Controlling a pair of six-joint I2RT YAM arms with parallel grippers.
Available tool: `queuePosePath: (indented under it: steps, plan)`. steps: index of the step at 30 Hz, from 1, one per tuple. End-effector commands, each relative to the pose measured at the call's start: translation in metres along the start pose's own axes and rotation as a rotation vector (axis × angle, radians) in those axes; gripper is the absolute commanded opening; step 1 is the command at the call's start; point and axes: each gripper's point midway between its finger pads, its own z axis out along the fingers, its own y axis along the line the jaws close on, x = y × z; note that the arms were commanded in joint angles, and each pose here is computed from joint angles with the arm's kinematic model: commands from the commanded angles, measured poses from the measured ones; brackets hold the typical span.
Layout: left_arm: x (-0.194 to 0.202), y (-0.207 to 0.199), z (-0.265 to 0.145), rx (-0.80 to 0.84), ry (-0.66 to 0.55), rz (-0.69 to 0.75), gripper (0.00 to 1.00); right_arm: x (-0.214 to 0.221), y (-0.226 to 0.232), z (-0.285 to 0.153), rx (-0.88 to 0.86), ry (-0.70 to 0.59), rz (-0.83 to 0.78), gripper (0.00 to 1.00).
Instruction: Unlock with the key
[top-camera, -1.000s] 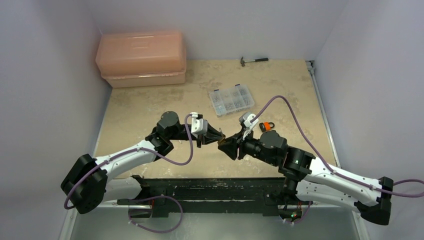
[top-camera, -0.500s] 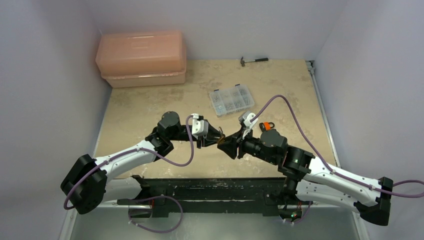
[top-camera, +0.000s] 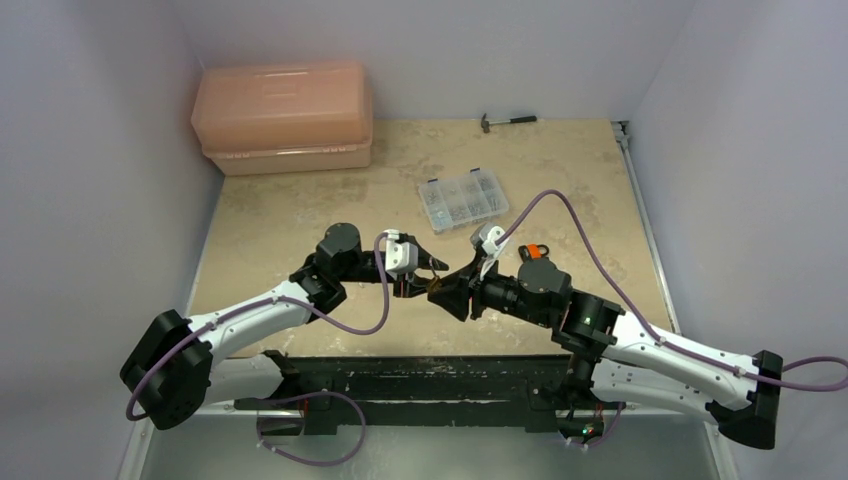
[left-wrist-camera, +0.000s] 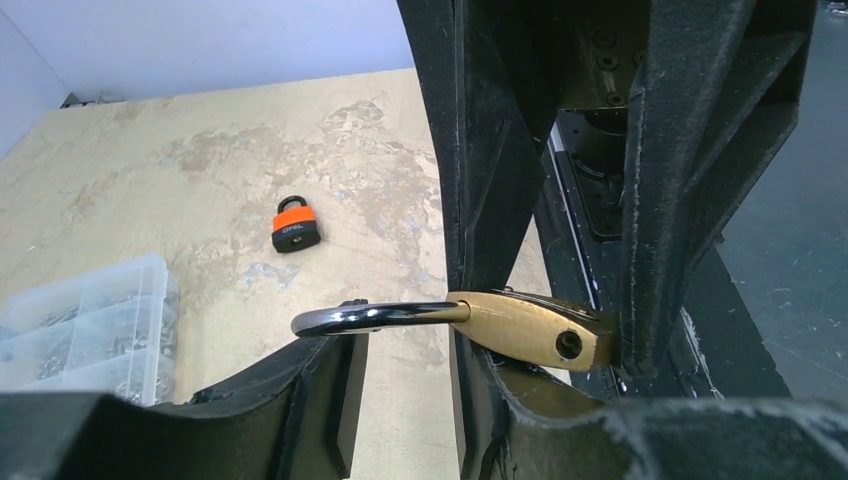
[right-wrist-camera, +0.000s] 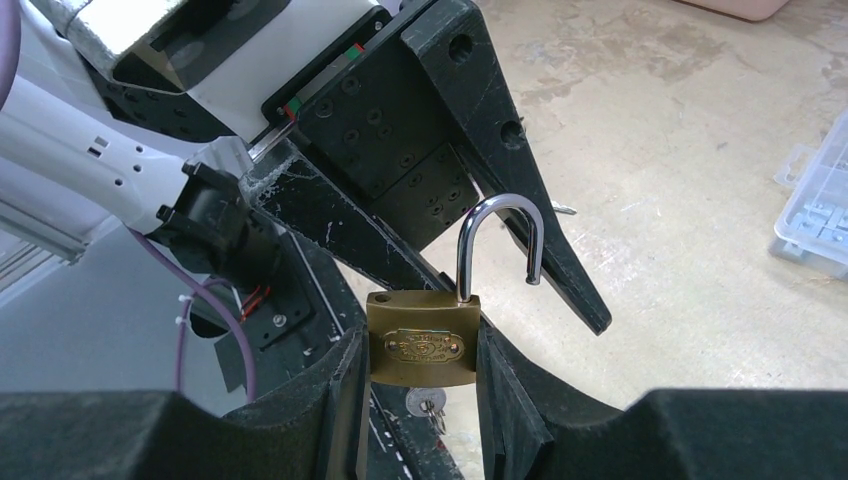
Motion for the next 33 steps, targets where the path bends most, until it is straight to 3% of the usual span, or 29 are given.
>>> queuePosePath:
  steps: [1, 3, 8, 10, 12, 17, 21, 26, 30, 33]
  plan:
    - [-0.037, 0.004, 0.003, -0.005, -0.080, 0.119, 0.40, -0.026, 0.008, -0.001, -0.019, -0.097, 0.012, 0.00]
    - [-0.035, 0.006, 0.002, -0.021, -0.071, 0.124, 0.45, -0.029, 0.007, -0.006, -0.012, -0.117, 0.037, 0.00]
    - [-0.037, 0.023, -0.004, -0.137, -0.062, 0.134, 0.70, -0.039, -0.024, -0.022, 0.165, -0.196, 0.108, 0.00]
    - [-0.039, 0.029, -0.008, -0.183, -0.067, 0.146, 0.88, -0.038, -0.038, -0.028, 0.240, -0.207, 0.124, 0.00]
    - [-0.041, 0.032, -0.011, -0.211, -0.068, 0.155, 0.97, -0.035, -0.053, -0.034, 0.325, -0.212, 0.143, 0.00]
    - [-0.053, 0.058, -0.028, -0.379, -0.048, 0.183, 0.99, -0.022, -0.092, -0.050, 0.572, -0.204, 0.204, 0.00]
    - [-0.075, 0.090, -0.060, -0.629, -0.081, 0.208, 0.99, -0.001, -0.113, -0.052, 0.719, -0.145, 0.221, 0.00]
    - [-0.091, 0.137, -0.119, -1.038, -0.086, 0.163, 0.99, 0.032, -0.126, -0.030, 0.819, -0.012, 0.221, 0.00]
    - [-0.088, 0.173, -0.198, -1.485, -0.054, 0.060, 0.99, 0.056, -0.137, -0.007, 0.874, 0.111, 0.236, 0.00]
    - [-0.080, 0.183, -0.231, -1.646, -0.022, -0.028, 0.99, 0.071, -0.141, 0.016, 0.860, 0.193, 0.254, 0.00]
